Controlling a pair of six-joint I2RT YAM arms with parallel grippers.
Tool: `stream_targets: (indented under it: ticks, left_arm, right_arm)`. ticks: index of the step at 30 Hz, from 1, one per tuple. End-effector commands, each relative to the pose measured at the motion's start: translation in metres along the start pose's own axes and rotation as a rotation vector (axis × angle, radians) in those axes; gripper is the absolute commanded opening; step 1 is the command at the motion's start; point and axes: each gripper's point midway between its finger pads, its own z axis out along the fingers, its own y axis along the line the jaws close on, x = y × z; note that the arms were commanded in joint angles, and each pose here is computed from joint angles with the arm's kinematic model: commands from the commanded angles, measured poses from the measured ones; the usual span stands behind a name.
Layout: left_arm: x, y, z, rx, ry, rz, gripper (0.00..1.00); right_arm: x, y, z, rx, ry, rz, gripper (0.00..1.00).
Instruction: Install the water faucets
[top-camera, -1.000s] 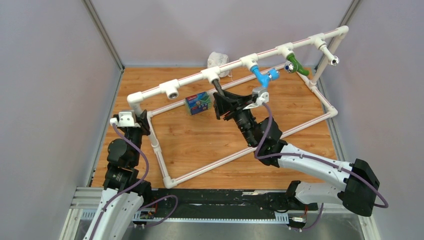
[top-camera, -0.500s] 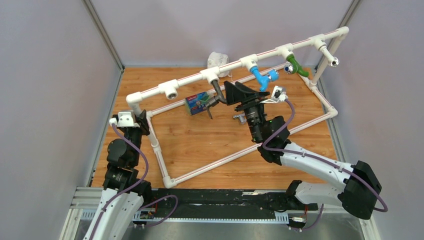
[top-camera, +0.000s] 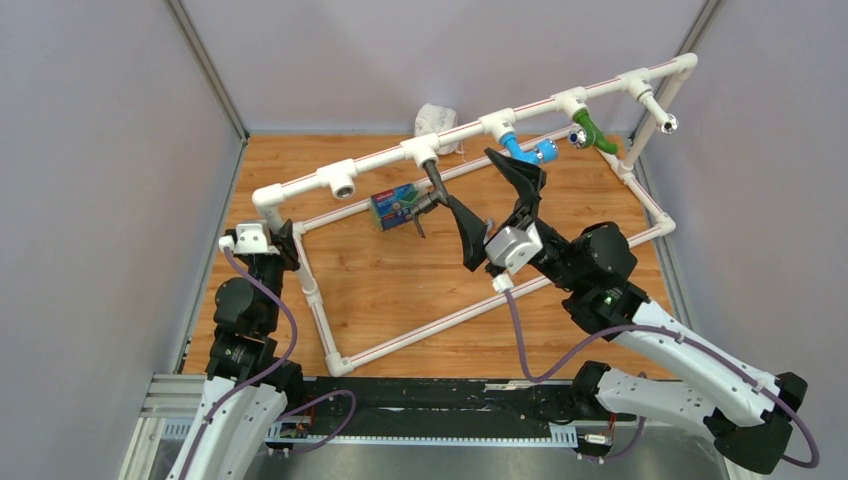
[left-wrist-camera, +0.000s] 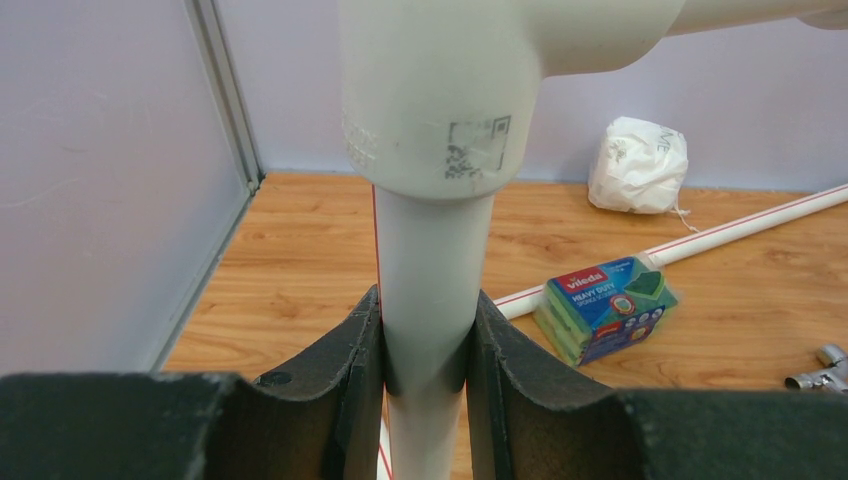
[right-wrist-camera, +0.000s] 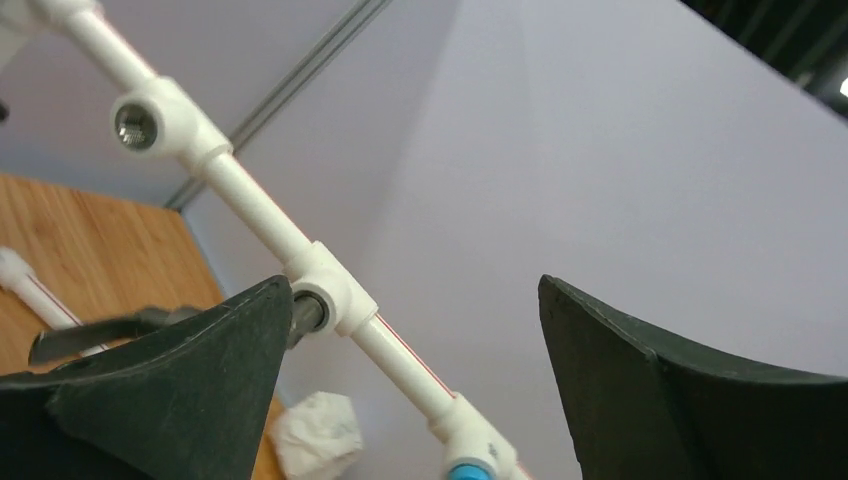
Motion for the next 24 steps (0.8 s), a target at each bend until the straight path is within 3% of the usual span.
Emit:
stream_targets:
  ticks: [1,8,18,24]
  left_arm:
    - [-0.022,0.006,0.002,-0.035,-0.075,-0.032,0.0]
    - [-0.02,0.006,0.003,-0.035,-0.067,-0.029,0.0]
    - [-0.022,0.006,0.003,-0.034,-0.072,-0.032,0.0]
    - [-0.022,0.007,0.002,-0.038,-0.075,-0.032,0.0]
  right_arm:
    - [0.009,0.041,-0.016,-0.345,-0.017,-0.527,1.0]
    - [0.04,0.062,-0.013,-0.48,0.097,-0.704,0.98]
    - [0.072,0.076,0.013,-0.461,0.199,-0.747,0.66]
    - [0.074,0.066,0.024,-0.295,0.203,-0.731,0.53]
